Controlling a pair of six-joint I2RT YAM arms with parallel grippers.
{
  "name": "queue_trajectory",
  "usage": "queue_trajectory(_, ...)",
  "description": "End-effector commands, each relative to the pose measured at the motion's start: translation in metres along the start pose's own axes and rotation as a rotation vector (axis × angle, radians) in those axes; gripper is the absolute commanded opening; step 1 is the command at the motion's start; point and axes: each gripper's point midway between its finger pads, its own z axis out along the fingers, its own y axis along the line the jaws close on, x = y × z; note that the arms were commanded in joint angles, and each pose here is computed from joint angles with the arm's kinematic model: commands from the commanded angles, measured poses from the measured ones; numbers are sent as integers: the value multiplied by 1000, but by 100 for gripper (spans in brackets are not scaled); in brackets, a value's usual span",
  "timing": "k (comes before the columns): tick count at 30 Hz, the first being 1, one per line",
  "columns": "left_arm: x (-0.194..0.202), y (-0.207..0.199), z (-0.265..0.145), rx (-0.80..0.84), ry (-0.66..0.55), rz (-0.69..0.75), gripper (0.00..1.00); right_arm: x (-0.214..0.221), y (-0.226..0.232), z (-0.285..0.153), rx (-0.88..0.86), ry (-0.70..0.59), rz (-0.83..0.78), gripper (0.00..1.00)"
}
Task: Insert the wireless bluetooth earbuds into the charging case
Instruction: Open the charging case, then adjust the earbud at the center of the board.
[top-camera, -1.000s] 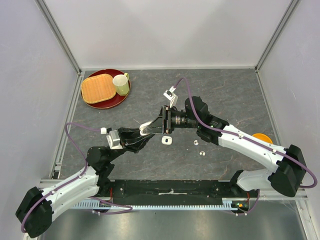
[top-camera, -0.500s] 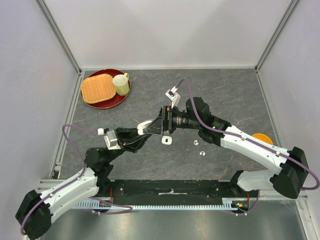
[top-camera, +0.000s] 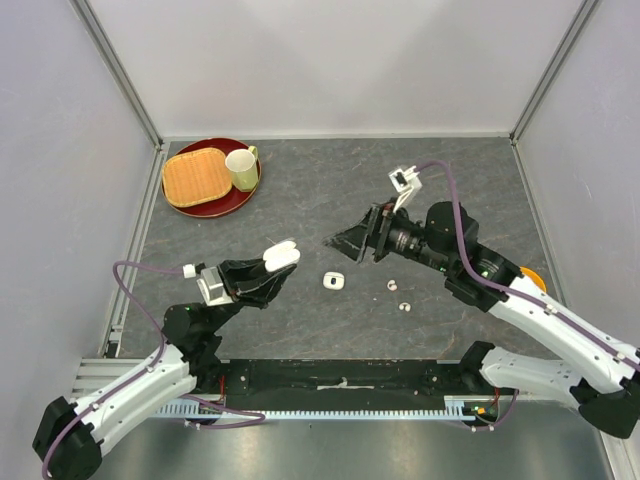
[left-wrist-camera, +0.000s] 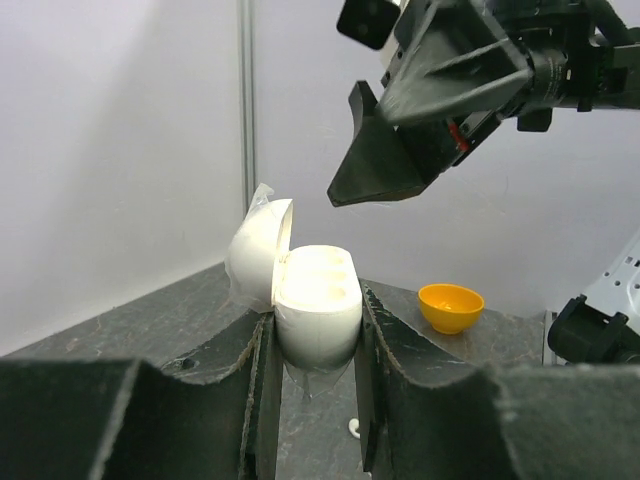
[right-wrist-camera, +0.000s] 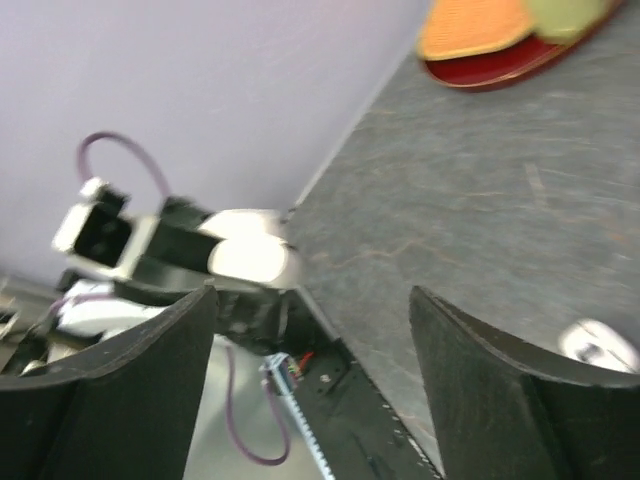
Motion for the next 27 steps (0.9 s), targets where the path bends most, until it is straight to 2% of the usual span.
queue_trajectory(1, -7, 4, -2, -22, -20, 28, 2, 5, -99, -30, 439, -9, -18, 80)
queue_trajectory(3, -5, 3, -3, -18, -9, 30, 2, 7, -144, -49, 602, -11, 1, 74)
queue_trajectory(5, -7, 0, -3, -1, -9, 32, 2, 27, -181, -70, 730, 47, 36, 71)
queue_trajectory(8, -8, -5, -3, 25, -4, 30, 2, 52, -214, -96, 831, 117, 75, 67)
queue_trajectory(16, 0, -8, -6, 36, 19, 8, 2, 122, -244, -124, 924, 286, 183, 59)
queue_trajectory(22, 5, -8, -6, 40, 34, -3, 2, 133, -257, -121, 949, 316, 194, 57)
queue_trajectory(27, 3, -9, -5, 41, 31, -10, 2, 145, -265, -125, 979, 367, 196, 50)
